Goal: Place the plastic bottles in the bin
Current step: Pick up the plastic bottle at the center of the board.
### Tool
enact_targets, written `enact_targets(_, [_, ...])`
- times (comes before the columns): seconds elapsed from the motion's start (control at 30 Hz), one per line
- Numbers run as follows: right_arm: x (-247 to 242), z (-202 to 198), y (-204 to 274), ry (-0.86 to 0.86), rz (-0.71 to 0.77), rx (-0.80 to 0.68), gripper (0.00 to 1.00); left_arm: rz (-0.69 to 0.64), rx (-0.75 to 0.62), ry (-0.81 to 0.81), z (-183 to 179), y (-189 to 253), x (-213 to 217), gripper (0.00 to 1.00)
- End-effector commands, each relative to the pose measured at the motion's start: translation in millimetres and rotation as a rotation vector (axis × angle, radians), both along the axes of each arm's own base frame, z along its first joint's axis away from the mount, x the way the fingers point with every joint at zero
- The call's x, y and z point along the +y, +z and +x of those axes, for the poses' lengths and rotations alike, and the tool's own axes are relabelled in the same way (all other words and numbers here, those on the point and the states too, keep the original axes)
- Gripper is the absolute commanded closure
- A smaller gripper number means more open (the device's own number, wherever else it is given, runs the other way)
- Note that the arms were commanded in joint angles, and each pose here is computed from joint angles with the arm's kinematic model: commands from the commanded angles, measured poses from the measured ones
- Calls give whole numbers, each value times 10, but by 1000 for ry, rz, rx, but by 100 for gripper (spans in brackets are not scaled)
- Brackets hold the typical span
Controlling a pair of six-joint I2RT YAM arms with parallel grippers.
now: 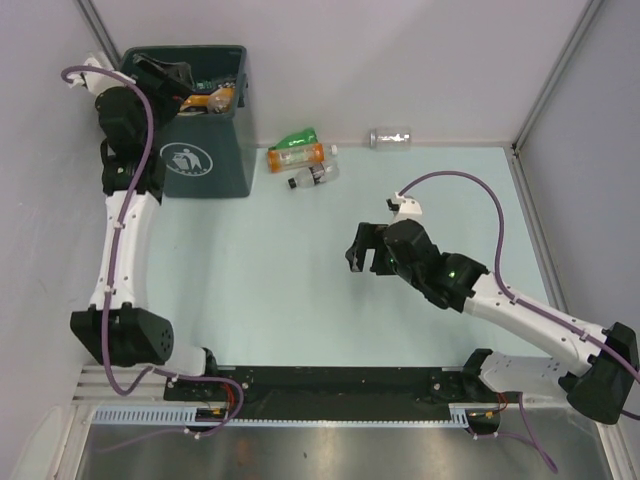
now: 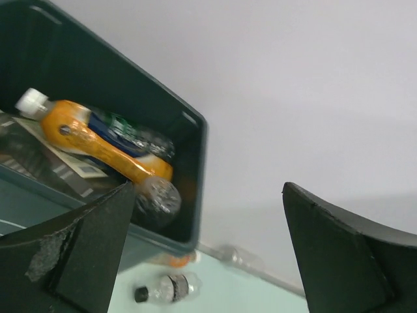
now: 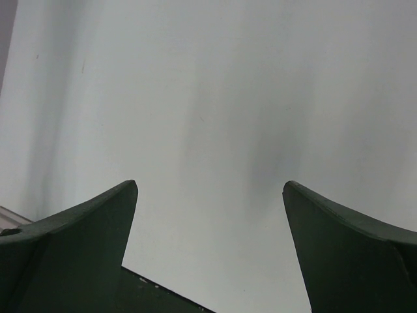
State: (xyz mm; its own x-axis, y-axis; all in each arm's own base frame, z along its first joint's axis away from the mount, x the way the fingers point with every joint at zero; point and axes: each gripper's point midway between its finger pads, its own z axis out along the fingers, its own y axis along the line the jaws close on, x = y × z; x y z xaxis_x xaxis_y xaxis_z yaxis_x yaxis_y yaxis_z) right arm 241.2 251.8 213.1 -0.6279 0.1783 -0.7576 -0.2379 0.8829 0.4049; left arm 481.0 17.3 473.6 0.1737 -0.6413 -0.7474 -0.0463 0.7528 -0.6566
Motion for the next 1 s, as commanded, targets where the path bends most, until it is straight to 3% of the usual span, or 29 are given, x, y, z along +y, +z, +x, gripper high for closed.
enact_targets(0.0, [-97, 153, 23, -135, 22, -18, 0, 1, 3, -201, -376, -3, -389, 0])
enact_targets(0.07, [-133, 201, -9, -166, 24, -8, 0, -3, -34, -238, -609, 56, -475, 0])
enact_targets(0.37, [-201, 543, -5, -207, 108, 5, 0, 74, 74, -404, -1195, -781, -1078, 0])
enact_targets(0.67, [-130, 1140, -186, -201, 186, -8, 0, 122, 278, -406, -1440, -2054, -1109, 0])
enact_targets(0.73, [-77, 1226, -332, -181, 196, 22, 0, 135, 299, -404, -1483, -2188, -1092, 0])
enact_targets(0.97, [213, 1756, -391, -150, 356, -84, 0, 150, 420, -407, -1408, -2645, -1083, 0])
